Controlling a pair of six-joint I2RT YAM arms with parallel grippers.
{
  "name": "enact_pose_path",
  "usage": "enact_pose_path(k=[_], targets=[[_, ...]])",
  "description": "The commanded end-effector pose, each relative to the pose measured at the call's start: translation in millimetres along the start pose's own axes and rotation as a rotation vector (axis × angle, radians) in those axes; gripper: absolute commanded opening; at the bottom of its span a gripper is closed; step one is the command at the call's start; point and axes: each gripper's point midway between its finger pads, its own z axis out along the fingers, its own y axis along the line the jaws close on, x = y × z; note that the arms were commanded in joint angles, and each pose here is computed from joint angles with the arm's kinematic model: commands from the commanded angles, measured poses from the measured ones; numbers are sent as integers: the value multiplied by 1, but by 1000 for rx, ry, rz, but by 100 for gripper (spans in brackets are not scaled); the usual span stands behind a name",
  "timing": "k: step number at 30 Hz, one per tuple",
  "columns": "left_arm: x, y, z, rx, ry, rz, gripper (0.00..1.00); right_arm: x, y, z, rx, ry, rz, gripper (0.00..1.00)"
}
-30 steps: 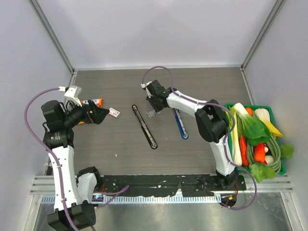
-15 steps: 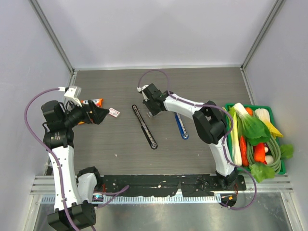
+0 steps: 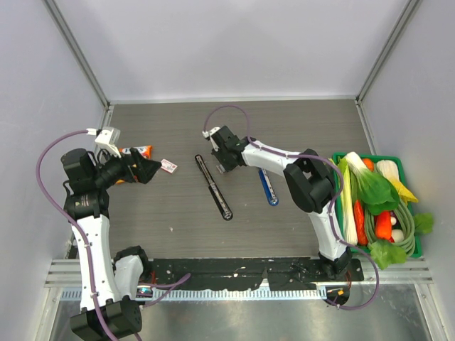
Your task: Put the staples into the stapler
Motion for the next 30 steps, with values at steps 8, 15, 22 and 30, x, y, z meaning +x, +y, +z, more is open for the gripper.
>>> enact_pose_path(k=[8, 15, 22, 30], targets=[[-8, -3, -2, 15, -30, 20, 100, -38, 0, -28, -19, -153, -15, 15], [-8, -3, -2, 15, -31, 21, 100, -51, -1, -45, -28, -198, -5, 15], [-8, -3, -2, 15, -31, 21, 100, -47, -6, -40, -4, -197, -8, 15], [-8, -3, -2, 15, -31, 21, 100, -40, -1, -25, -16, -203, -19, 15]])
